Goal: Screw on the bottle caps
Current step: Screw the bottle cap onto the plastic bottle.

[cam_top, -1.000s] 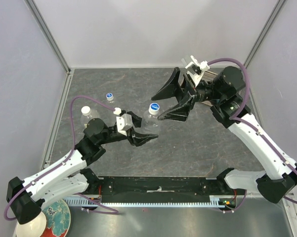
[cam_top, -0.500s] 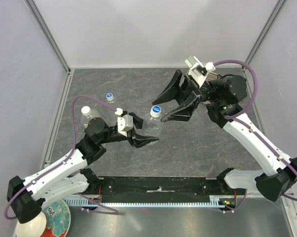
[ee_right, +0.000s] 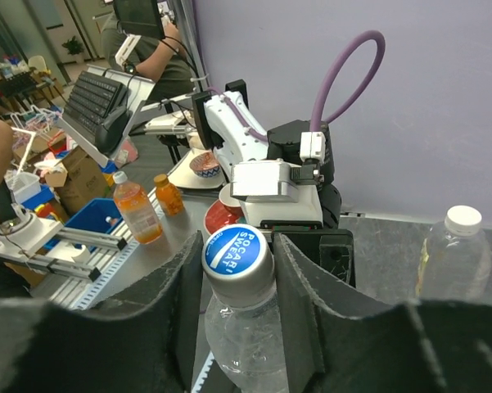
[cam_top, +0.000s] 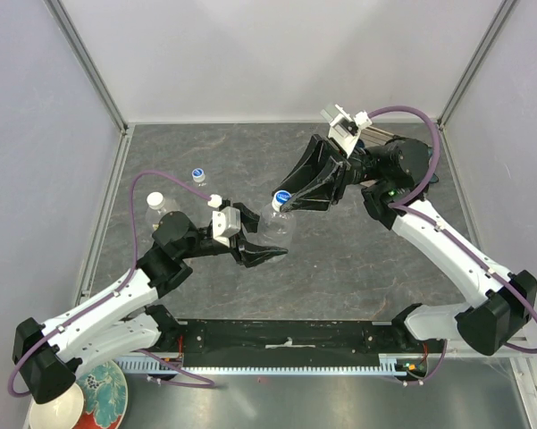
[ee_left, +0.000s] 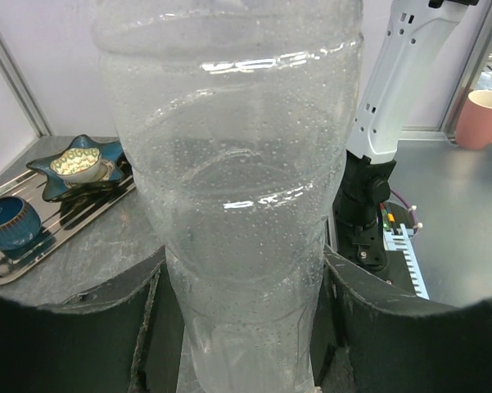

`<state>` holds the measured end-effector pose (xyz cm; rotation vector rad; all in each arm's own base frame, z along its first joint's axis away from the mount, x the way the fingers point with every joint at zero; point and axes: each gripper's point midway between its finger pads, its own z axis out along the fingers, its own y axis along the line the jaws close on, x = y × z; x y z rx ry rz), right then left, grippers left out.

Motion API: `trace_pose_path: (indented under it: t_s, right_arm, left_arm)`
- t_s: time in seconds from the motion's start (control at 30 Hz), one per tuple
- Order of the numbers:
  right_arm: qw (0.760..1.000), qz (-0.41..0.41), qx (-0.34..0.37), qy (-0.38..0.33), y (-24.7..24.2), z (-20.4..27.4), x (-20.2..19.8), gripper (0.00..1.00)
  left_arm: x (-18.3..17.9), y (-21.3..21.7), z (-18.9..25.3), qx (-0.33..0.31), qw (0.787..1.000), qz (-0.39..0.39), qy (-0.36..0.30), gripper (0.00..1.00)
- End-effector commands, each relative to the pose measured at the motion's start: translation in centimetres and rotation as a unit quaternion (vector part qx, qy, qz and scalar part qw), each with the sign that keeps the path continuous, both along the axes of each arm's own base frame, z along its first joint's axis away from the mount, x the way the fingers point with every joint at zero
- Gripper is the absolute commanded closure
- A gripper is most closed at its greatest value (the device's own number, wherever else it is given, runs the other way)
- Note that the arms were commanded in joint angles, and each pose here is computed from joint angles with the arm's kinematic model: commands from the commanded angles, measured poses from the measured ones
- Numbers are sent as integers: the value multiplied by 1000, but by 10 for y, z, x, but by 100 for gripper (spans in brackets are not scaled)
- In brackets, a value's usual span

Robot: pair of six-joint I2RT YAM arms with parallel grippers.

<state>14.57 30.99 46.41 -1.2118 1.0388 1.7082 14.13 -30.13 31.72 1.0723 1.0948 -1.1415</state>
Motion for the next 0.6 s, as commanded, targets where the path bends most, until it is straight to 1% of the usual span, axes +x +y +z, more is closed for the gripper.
trace_pose_path:
  t_s: [0.0, 0.07, 0.1, 0.23, 0.27, 0.3, 0.33, 0.37, 0.4, 0.43, 0.47, 0.5, 0.53, 0.57]
  right_arm:
    - [999, 4, 21, -26, -5, 9, -8, 62]
    - [1000, 4, 19, -22, -4, 7, -6, 69]
    - [1000, 4, 17, -18, -4, 5, -6, 76]
    - [1000, -10, 12, -8, 0, -4, 2, 86]
    - [1000, -17, -2, 9, 2, -10, 6, 87]
    - [999, -28, -8, 15, 3, -14, 10, 91]
    - [998, -60, -26, 26, 9, -28, 24, 93]
    - [995, -85, -36, 29, 9, -32, 31, 94]
    - [993, -109, -44, 31, 10, -31, 39, 98]
    - [987, -131, -74, 60, 11, -46, 47, 100]
    - [979, -177, -76, 60, 12, -48, 64, 100]
    - [974, -202, -82, 66, 13, -49, 71, 100]
    - [963, -231, -106, 88, 12, -62, 78, 100]
    - [953, -273, -110, 78, 9, -64, 88, 100]
  left_arm:
    - [3, 1, 24, -29, 999, 6, -10, 98]
    - [4, 2, 25, -31, 999, 11, -11, 98]
    - [5, 2, 25, -31, 999, 15, -10, 98]
    - [11, 3, 25, -33, 999, 32, -9, 98]
    - [14, 3, 23, -30, 999, 38, -14, 98]
    - [19, 4, 22, -31, 998, 52, -14, 98]
    - [23, 5, 21, -30, 997, 63, -14, 98]
    - [27, 6, 22, -28, 997, 74, -27, 98]
    - [33, 7, 20, -27, 995, 91, -25, 98]
    - [40, 9, 18, -23, 993, 108, -37, 98]
    - [46, 10, 16, -17, 991, 124, -53, 98]
    - [54, 14, 13, -14, 987, 149, -56, 98]
    - [59, 16, 12, -14, 985, 162, -61, 98]
    - [63, 18, 12, -10, 982, 173, -75, 98]
